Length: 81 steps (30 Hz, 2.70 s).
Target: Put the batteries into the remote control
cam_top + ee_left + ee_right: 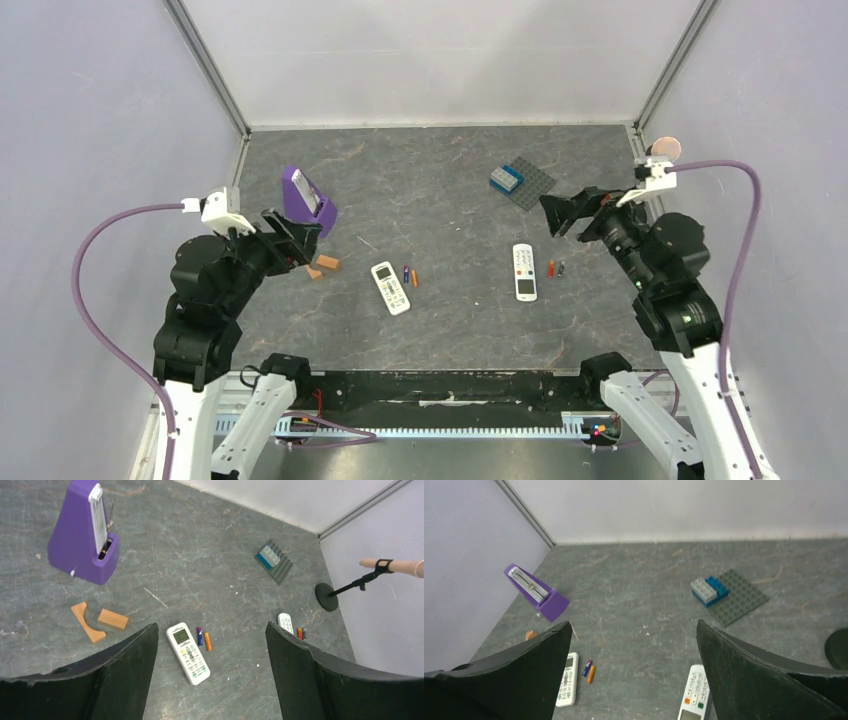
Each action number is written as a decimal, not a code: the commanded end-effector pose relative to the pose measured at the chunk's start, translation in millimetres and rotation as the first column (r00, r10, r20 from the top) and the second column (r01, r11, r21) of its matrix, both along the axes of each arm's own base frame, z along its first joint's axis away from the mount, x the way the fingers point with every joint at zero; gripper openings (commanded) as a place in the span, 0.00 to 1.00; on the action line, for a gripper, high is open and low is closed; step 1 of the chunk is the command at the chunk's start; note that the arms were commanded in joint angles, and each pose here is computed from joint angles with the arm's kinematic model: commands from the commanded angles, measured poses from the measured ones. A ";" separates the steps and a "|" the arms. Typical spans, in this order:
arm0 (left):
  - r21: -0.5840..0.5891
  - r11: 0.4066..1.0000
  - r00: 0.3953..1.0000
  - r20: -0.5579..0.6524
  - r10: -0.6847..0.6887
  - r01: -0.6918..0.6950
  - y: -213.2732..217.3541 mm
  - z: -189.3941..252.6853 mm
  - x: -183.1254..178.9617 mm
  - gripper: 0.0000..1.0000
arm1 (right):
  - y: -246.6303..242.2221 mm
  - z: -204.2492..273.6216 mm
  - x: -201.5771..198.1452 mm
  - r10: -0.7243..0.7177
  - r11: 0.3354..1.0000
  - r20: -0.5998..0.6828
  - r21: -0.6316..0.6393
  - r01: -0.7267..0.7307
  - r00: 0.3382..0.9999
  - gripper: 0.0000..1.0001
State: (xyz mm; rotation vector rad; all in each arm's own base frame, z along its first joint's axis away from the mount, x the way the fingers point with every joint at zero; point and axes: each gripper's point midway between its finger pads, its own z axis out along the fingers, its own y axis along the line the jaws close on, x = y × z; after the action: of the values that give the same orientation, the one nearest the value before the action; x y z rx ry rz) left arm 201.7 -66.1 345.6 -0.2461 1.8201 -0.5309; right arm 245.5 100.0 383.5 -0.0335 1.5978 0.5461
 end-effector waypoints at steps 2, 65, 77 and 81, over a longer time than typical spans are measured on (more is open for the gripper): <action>0.012 1.000 1.000 -0.004 0.026 -0.026 6.1 -16.3 -4.5 0.86 | 10.6 -27.0 23.3 0.018 1.000 -0.037 0.024 -0.017 0.999 0.98; 0.264 0.920 0.578 -0.717 0.389 -0.291 -106.7 -318.8 55.5 0.81 | 22.5 -256.2 -23.6 -0.106 0.981 -0.591 -0.195 -0.015 0.799 0.98; 0.327 0.916 0.588 -0.703 0.401 -0.233 -102.7 -329.8 57.8 0.36 | 35.7 -262.3 -27.8 -0.034 0.981 -0.620 -0.169 -0.091 0.784 0.98; 0.274 0.944 0.650 -0.687 0.325 -0.183 -111.0 -309.4 63.6 0.13 | 48.3 -260.3 -30.2 0.048 0.977 -0.613 -0.137 -0.165 0.789 0.98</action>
State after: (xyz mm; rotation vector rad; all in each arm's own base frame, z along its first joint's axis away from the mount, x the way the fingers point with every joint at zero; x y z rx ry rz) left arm 252.8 -171.1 18.4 -0.7557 2.5804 0.0299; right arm 214.1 132.9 114.2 -0.0062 2.3324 0.4338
